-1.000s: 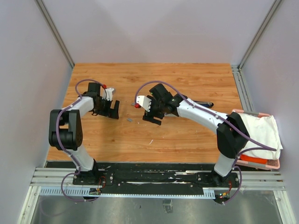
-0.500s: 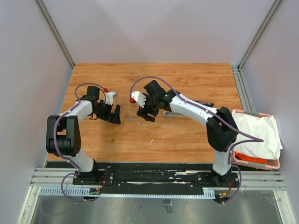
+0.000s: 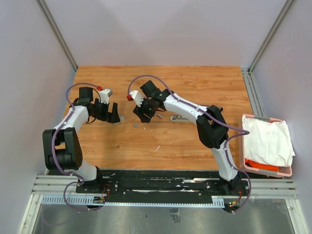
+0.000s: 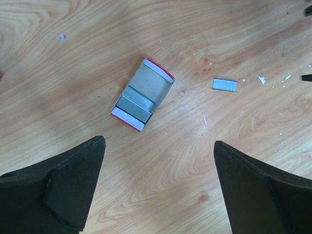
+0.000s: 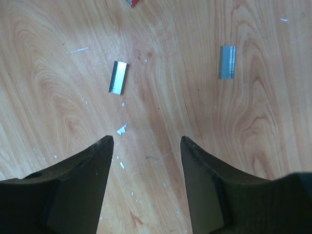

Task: Unload the staples from the stapler
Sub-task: Move the staple box to the center of the board.

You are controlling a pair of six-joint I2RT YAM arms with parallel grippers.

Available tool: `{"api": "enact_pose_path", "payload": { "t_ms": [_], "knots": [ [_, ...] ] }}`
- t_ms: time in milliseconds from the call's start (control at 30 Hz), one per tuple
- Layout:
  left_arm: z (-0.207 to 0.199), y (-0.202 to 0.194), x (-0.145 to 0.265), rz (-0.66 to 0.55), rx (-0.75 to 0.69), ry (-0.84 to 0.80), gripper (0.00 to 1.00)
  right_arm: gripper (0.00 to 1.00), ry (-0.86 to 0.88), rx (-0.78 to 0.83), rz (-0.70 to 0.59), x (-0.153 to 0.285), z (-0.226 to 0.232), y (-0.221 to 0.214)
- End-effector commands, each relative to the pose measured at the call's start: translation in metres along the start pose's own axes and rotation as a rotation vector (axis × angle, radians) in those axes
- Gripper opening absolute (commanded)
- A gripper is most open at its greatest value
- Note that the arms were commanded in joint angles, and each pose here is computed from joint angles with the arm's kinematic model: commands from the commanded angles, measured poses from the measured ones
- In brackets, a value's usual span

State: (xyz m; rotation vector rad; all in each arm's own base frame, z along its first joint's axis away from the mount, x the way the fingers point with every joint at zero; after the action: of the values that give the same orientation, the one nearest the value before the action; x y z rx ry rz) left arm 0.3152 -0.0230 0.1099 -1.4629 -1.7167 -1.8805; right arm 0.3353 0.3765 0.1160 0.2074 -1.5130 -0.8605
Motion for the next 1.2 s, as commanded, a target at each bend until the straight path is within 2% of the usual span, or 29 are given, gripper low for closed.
{"api": "enact_pose_path", "payload": {
  "t_ms": [0,233,633,1167],
  "knots": [
    [0.002,0.015,0.0,-0.079,-0.003,-0.033,0.98,0.58,0.034,-0.112,-0.008,-0.01,0.0,0.007],
    [-0.002,0.013,0.011,-0.135,-0.062,-0.009,0.98,0.54,0.085,-0.204,-0.022,-0.029,0.002,0.013],
    [-0.005,0.01,0.013,-0.173,-0.086,0.01,0.98,0.34,0.125,-0.287,-0.004,-0.056,0.009,0.012],
    [-0.005,0.007,0.009,-0.17,-0.084,0.0,0.98,0.29,0.151,-0.282,0.021,-0.071,0.018,0.014]
  ]
}}
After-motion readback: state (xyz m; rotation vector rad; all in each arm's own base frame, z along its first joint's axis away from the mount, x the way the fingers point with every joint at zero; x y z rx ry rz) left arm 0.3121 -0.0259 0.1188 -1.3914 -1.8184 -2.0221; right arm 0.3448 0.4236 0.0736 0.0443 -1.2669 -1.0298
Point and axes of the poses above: each gripper's point midway between its finger pads, its own x axis back along the fingers, its own z axis along the line the jaws close on, y = z × x, the point moved 4 cm from there along x, back along the fingers, and after that the axes turned 8 degrees about -x, right-handed, at the moved point
